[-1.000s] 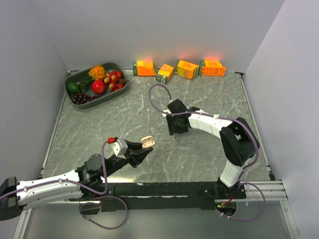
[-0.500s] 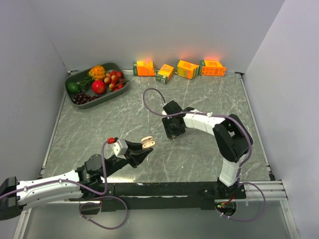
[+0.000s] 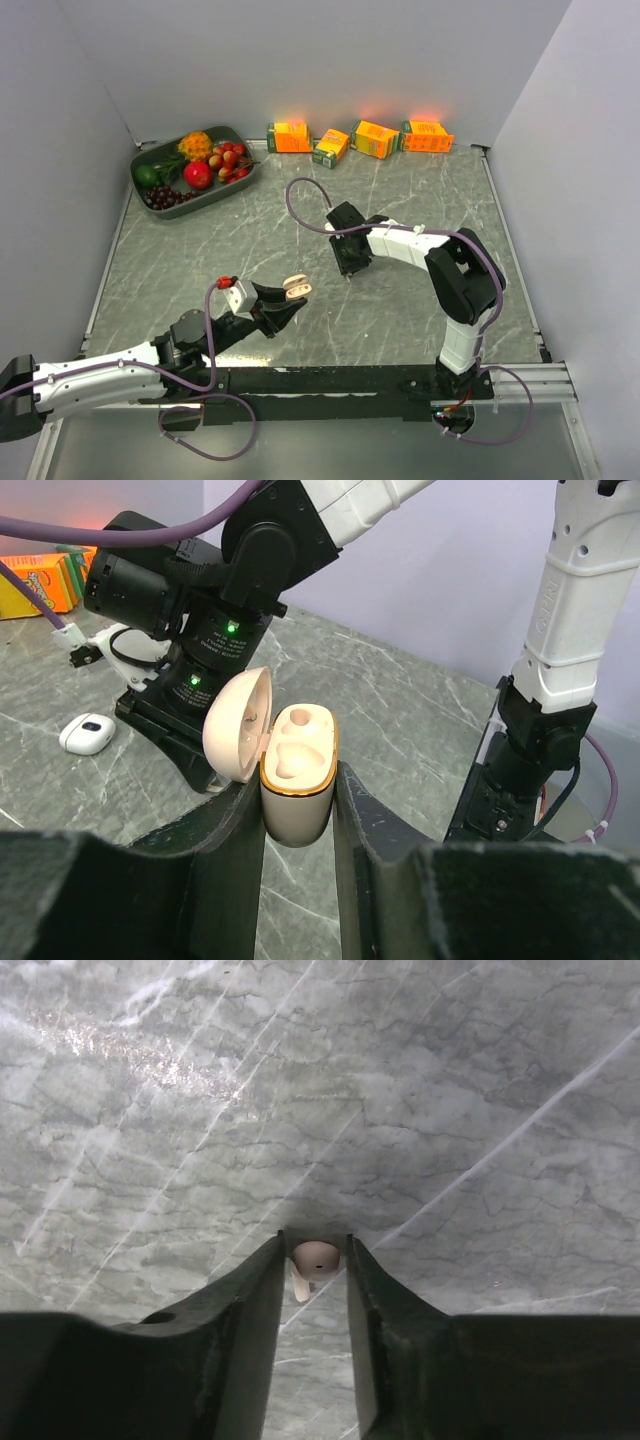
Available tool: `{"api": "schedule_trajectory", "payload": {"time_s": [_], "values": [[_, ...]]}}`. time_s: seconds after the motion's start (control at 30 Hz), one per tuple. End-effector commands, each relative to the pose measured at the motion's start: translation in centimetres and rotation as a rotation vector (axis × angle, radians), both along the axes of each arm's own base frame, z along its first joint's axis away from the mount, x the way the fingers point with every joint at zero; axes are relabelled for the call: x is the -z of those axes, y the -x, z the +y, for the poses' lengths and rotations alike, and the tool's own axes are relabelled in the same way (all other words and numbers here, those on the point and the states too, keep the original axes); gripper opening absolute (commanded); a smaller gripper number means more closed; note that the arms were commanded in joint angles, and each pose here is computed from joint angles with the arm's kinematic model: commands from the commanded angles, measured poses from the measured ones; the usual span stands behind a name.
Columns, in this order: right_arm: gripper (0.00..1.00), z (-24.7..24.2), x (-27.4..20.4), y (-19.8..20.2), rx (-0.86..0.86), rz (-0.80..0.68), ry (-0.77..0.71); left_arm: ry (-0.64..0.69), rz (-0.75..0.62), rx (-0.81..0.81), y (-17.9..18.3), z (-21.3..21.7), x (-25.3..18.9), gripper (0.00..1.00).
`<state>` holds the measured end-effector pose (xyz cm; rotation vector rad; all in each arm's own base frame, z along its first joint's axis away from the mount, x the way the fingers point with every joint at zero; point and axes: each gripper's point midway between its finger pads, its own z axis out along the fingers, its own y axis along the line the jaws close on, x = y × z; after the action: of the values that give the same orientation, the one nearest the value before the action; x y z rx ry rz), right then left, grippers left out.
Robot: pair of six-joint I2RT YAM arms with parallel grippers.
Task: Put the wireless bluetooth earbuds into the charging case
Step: Pick up the earbud from the center of the board.
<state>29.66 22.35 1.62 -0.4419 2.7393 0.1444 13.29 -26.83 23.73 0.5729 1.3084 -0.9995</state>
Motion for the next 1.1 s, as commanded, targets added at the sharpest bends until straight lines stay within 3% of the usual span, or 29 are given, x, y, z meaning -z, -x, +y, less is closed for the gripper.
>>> {"api": "schedule_trajectory", "payload": {"time_s": [0.0,0.13,0.37,0.67,1.07], "values": [[0.34,0.4,0.8,0.2,-0.005,0.019,-0.005,0.058,-0.022,0.002,0.2,0.1,-2.3,0.01],[0.28,0.4,0.9,0.6,-0.002,0.027,-0.011,0.059,-0.020,-0.001,0.1,0.2,-2.2,0.01],[0.00,0.2,-0.2,0.6,0.022,0.005,-0.029,0.060,-0.020,0.002,0.2,0.1,-2.2,0.01],[0.00,0.3,-4.9,-0.5,0.125,-0.128,-0.124,0.067,-0.019,-0.021,-0.2,0.4,-2.3,0.01],[0.00,0.0,-18.3,-1.6,0.194,-0.540,-0.437,0.082,-0.036,-0.059,-0.8,0.6,-2.9,0.01]]}}
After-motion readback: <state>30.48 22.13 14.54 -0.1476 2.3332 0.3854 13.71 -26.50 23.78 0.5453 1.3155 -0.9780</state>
